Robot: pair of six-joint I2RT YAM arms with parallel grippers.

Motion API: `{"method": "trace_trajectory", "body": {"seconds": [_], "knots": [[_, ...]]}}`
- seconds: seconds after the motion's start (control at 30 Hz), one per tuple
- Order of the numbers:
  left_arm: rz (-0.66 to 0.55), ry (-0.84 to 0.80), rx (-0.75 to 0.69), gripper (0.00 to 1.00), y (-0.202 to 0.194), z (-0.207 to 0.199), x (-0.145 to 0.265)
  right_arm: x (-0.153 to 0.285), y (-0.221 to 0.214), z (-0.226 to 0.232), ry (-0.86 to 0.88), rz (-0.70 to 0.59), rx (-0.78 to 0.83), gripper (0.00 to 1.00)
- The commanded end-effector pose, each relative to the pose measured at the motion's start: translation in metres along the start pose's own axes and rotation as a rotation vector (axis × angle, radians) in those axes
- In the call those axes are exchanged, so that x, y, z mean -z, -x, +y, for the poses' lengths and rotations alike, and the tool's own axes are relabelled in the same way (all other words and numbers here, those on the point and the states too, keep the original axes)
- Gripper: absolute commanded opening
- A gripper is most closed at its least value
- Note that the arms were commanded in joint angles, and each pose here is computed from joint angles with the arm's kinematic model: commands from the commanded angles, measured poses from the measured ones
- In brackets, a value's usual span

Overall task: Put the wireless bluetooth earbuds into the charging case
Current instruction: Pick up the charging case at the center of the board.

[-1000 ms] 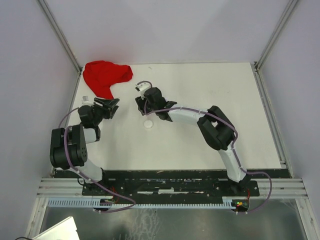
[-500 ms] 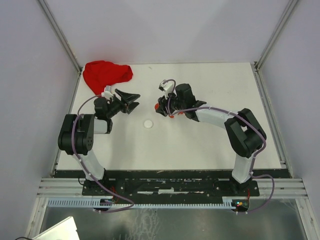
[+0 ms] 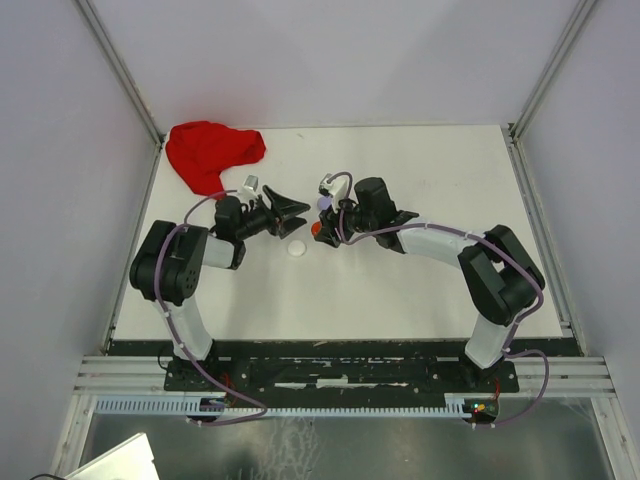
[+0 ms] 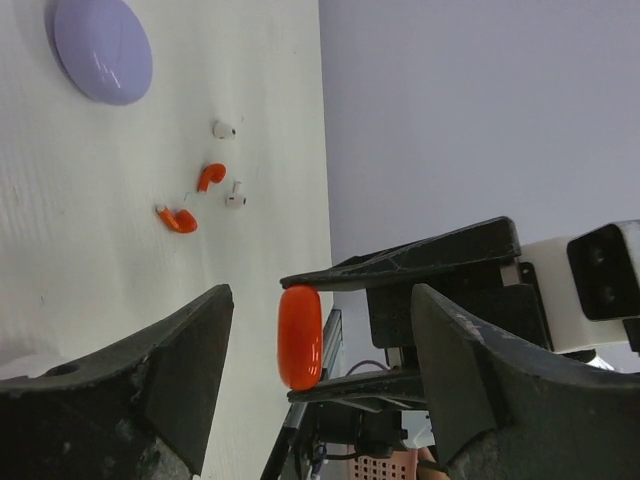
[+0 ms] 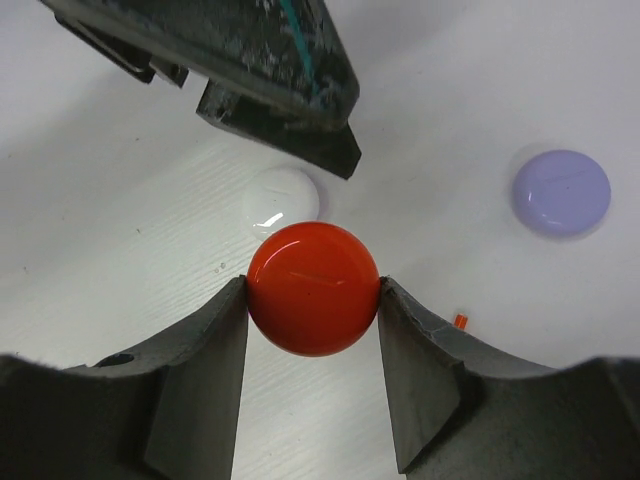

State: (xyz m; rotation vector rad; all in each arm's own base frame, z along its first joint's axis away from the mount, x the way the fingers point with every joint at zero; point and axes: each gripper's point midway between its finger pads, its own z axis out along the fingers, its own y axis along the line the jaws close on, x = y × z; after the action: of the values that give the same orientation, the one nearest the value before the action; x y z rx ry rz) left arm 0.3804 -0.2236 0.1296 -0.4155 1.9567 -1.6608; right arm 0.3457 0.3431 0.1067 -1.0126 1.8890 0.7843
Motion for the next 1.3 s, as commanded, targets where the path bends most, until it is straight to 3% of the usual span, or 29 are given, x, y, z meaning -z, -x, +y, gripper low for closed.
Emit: {"method": "trace_trajectory", "body": {"seconds": [0.0, 0.37, 1.27], "knots": [[0.059, 0.002, -0.042, 0.77, -0.023, 0.008, 0.0, 0.011, 0.036, 0.006, 0.017, -0.095, 0.066, 0.18], [0.103, -0.007, -0.051, 0.7, -0.045, 0.007, -0.001, 0.009, 0.039, 0.002, 0.007, -0.095, 0.079, 0.18], [0.103, -0.068, -0.038, 0.42, -0.048, -0.003, -0.008, 0.009, 0.034, -0.001, 0.006, -0.095, 0.065, 0.18]]}}
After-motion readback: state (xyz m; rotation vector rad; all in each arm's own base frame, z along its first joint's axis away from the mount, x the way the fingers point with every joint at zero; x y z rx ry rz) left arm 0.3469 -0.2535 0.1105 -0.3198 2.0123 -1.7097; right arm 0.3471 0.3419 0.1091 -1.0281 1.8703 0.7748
